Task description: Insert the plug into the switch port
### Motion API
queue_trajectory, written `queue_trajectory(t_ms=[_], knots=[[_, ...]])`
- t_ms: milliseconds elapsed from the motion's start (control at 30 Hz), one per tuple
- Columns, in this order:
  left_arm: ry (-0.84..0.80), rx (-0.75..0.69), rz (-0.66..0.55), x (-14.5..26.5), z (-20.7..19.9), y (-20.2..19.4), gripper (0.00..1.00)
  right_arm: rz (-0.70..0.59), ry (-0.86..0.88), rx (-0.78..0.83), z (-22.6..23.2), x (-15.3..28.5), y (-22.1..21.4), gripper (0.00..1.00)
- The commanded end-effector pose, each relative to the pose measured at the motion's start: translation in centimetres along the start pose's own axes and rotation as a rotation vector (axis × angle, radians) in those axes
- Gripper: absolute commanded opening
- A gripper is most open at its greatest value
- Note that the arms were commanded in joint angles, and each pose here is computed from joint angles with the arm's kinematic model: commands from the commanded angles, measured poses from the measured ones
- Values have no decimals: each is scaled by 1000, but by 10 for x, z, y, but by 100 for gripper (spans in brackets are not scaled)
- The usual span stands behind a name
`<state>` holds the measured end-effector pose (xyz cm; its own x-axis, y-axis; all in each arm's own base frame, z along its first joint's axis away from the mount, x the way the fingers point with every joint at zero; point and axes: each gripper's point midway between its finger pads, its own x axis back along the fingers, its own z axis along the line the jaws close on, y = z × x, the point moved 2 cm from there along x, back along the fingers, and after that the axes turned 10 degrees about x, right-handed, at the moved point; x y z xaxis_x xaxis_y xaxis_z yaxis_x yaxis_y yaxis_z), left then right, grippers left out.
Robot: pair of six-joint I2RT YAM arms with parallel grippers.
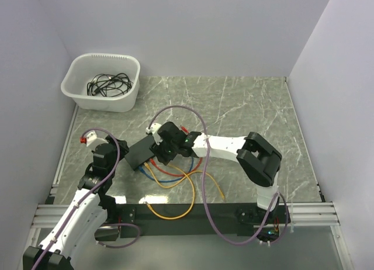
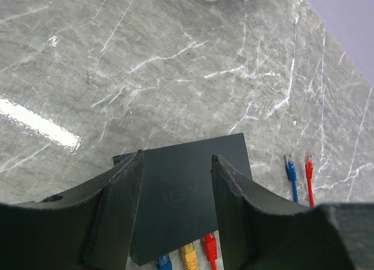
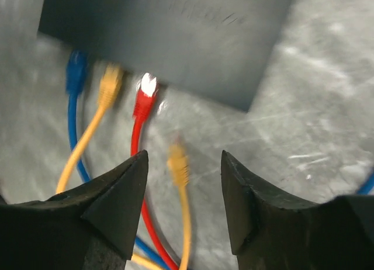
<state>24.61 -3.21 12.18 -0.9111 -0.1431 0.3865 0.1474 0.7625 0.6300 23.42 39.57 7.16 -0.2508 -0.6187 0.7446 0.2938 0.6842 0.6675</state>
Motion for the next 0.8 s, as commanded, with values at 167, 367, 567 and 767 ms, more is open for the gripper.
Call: queue_trajectory(t_ms=[167,367,567,767], knots=[[-37,9,-18,1,-6,3,56,-224,-301,-232,-10,30,32,62],[-44,11,-18,2,-6,3,56,-170,-415,-183,-5,35,11,60],[-48,11,-19,2,-7,3,56,-166,-371,-183,10,31,-2,56],[-47,10,-16,2,-7,2,56,-109,-392,-171,9,17,-14,52]])
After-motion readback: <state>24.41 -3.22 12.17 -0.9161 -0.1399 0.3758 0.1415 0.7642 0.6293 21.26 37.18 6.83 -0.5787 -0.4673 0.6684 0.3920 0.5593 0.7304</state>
